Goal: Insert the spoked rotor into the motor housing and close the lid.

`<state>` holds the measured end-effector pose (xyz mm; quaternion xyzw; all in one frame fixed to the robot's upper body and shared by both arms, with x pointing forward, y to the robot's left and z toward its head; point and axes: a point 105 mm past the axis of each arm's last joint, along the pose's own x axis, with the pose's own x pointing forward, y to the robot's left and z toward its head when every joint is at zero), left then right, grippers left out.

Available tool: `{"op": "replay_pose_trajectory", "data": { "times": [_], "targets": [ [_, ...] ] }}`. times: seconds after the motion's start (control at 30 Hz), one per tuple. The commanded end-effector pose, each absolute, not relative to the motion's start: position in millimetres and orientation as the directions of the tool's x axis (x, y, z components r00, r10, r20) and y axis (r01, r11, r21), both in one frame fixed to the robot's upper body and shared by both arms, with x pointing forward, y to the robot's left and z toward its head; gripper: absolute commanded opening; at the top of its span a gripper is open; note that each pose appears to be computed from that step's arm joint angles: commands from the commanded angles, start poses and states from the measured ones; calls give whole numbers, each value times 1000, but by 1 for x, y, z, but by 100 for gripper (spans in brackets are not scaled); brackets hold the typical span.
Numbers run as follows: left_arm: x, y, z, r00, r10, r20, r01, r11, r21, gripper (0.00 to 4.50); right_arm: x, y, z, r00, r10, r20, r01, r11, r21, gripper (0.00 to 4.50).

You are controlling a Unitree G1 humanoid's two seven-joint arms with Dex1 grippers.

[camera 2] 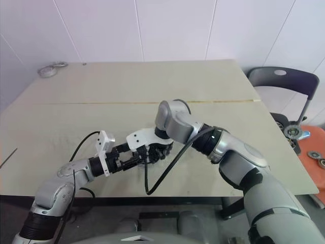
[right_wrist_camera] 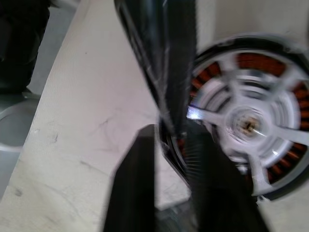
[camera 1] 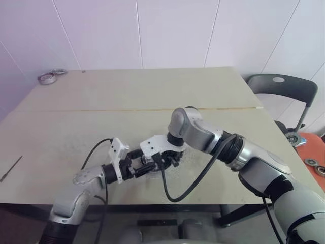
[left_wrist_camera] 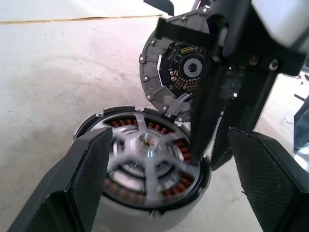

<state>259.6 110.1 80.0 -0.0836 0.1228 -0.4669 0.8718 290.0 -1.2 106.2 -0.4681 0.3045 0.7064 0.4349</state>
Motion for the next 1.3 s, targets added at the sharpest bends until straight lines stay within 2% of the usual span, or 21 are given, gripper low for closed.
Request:
{"op": "replay_pose_trajectory", "data": {
  "times": [0.03,0.07,0.33,0.47,0.6,0.8,0.93,1.0,1.17,1.3],
  "targets": [
    [262,112,90,539,-835,-110,801,549,-238,407,291,5,117,-163,363,-917,-897,-442,-15,201],
    [262,112,90,539,-835,-109,801,549,-239,407,292,6,117,-159,366,-917,-904,-427,-14,232],
    [261,111,90,543,-833,-106,798,551,-242,407,292,13,132,-158,396,-904,-891,-453,-43,232],
    [261,111,90,539,-836,-102,801,546,-245,407,281,17,160,-212,458,-864,-850,-522,-68,232],
    [264,113,92,534,-840,-97,805,541,-243,407,280,18,183,-211,522,-827,-826,-548,-135,232],
    [269,115,95,522,-847,-99,817,529,-230,407,297,13,201,-120,590,-799,-806,-527,-268,232],
    [272,121,97,528,-843,-105,816,538,-213,407,335,5,228,72,692,-719,-801,-389,-455,232],
    [271,126,101,532,-840,-107,815,543,-201,407,357,-8,243,180,748,-639,-805,-261,-532,232],
    [264,137,102,544,-830,-124,808,558,-187,407,371,-42,254,264,814,-518,-815,-99,-571,232],
    [252,139,105,517,-845,-138,826,535,-180,407,380,-80,241,345,834,-432,-832,58,-552,232]
  ]
}}
